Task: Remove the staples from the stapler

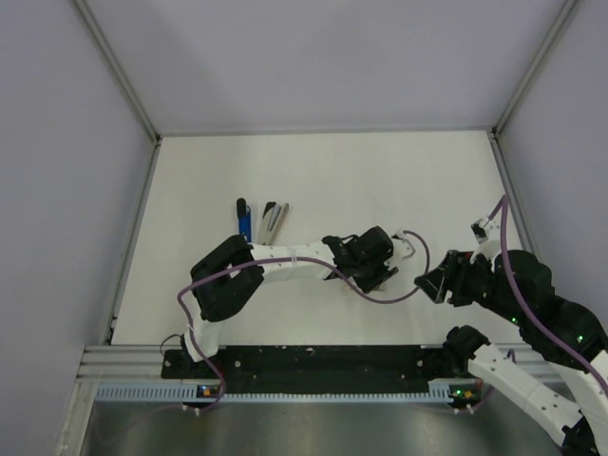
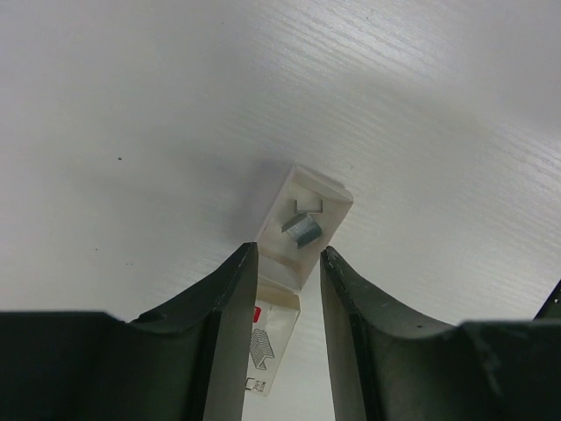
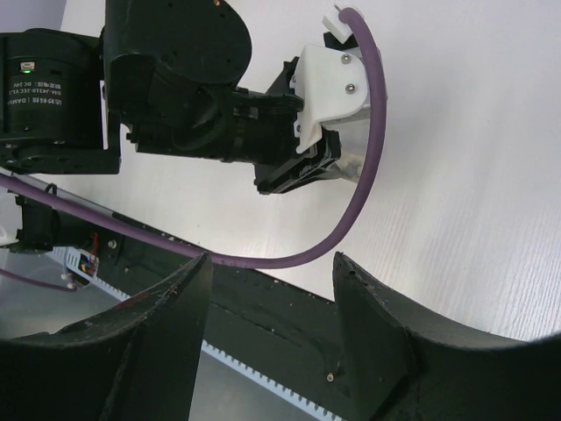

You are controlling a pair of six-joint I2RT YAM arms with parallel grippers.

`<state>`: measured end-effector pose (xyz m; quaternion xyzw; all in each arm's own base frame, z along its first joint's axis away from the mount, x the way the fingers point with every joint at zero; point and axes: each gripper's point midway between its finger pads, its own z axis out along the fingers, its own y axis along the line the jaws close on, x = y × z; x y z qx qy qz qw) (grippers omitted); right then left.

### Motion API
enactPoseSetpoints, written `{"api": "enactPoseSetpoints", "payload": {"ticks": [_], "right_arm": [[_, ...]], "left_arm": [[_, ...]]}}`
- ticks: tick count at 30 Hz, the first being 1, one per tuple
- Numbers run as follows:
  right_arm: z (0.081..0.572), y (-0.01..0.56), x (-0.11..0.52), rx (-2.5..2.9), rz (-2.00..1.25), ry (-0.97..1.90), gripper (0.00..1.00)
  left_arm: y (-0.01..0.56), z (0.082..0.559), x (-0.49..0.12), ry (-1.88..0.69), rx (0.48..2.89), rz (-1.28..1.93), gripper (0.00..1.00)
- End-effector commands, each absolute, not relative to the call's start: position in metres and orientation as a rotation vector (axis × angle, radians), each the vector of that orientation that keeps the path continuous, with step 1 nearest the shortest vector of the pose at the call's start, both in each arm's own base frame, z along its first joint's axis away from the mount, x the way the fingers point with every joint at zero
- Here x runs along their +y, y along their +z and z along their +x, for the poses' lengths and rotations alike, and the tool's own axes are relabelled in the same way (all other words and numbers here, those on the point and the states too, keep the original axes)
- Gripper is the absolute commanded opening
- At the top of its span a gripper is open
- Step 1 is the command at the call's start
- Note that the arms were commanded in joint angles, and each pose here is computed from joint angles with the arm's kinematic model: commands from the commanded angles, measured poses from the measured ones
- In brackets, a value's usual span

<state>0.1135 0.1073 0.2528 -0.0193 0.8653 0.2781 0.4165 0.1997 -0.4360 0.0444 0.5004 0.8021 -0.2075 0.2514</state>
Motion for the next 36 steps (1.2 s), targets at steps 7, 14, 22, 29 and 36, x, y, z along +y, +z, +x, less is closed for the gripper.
{"api": "enactPoseSetpoints", "payload": {"ticks": [7, 14, 22, 29, 36], "right_arm": [[0.117, 0.263, 0.106, 2.127, -0.034, 0.705, 0.58], [0.120, 0.264, 0.114, 2.116, -0.055, 0.734, 0.58], [0.123, 0.266, 0.115, 2.112, -0.063, 0.731, 0.58], [0.123, 0.266, 0.122, 2.120, -0.091, 0.761, 0.58], [0.126, 0.267, 0.129, 2.124, -0.103, 0.781, 0.58]], "left_arm": [[0.126, 0.218, -0.399, -0.426, 2.097, 1.143, 0.47], [0.137, 0.226, -0.340, -0.271, 2.159, 0.949, 0.52], [0.101, 0.243, -0.241, -0.082, 2.361, 0.539, 0.54], [0.095, 0.255, -0.167, -0.009, 2.372, 0.154, 0.59], [0.073, 0.253, -0.164, -0.009, 2.437, 0.149, 0.61]]}}
